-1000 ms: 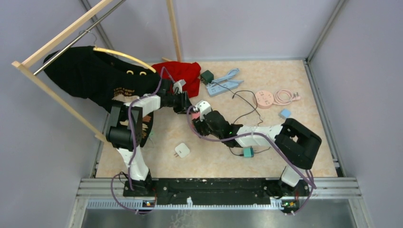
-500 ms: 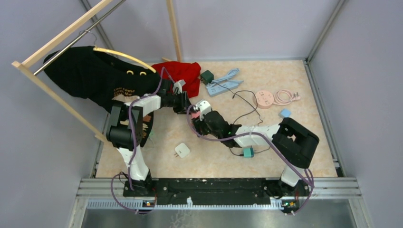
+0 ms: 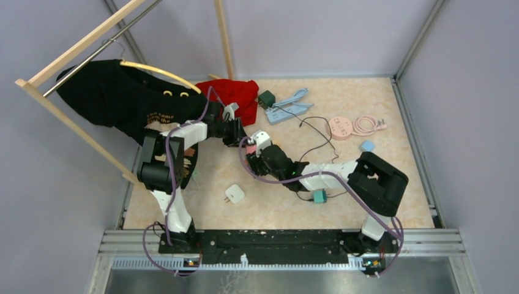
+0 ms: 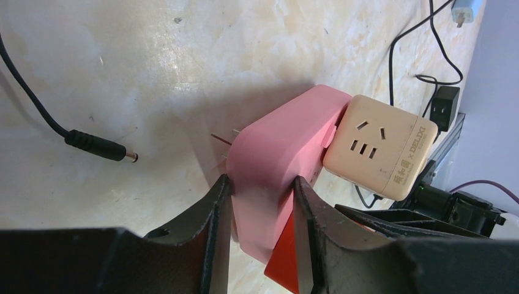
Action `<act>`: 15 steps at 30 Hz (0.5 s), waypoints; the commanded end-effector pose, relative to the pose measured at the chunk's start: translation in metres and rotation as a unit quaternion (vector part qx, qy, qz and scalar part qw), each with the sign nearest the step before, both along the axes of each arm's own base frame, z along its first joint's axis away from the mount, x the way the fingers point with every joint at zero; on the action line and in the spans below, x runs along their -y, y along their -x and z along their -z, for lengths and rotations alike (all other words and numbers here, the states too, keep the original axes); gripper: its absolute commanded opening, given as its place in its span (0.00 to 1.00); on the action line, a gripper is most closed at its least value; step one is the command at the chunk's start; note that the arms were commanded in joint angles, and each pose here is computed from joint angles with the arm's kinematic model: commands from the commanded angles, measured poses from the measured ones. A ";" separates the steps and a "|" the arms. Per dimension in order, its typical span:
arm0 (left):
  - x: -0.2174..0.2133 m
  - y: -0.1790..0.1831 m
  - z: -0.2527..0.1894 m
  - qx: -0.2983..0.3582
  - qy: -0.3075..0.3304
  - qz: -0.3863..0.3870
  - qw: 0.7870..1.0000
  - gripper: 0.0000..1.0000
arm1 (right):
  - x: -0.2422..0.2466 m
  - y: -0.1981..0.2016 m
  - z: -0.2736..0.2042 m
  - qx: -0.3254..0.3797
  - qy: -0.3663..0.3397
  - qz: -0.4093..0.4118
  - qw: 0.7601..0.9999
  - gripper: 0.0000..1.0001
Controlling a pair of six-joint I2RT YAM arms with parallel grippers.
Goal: Insert the plug
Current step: Insert the plug into the socket.
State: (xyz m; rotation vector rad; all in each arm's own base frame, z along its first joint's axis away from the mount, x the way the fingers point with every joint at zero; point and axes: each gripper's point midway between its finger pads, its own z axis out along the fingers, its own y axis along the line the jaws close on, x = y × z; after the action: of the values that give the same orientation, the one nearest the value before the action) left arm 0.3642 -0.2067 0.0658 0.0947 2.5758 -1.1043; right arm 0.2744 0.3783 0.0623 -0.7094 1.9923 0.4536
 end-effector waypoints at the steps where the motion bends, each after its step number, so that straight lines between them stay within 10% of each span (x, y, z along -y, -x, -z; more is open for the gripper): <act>1: 0.008 0.056 0.022 -0.118 -0.004 0.033 0.992 0.00 | 0.126 0.121 0.166 -0.263 0.283 -0.029 0.922 0.00; 5: 0.016 0.054 0.013 -0.112 0.026 0.044 0.992 0.00 | 0.114 0.099 0.150 -0.230 0.283 -0.020 0.931 0.00; 15: 0.036 0.010 -0.074 -0.010 0.083 0.066 0.994 0.52 | 0.074 0.052 0.075 -0.140 0.200 0.011 0.970 0.02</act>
State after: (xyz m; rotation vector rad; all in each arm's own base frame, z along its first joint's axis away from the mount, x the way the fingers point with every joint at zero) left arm 0.3647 -0.2130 0.0806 0.1222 2.5735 -1.1610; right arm 0.2705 0.3727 0.0707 -0.7307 2.0619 0.3810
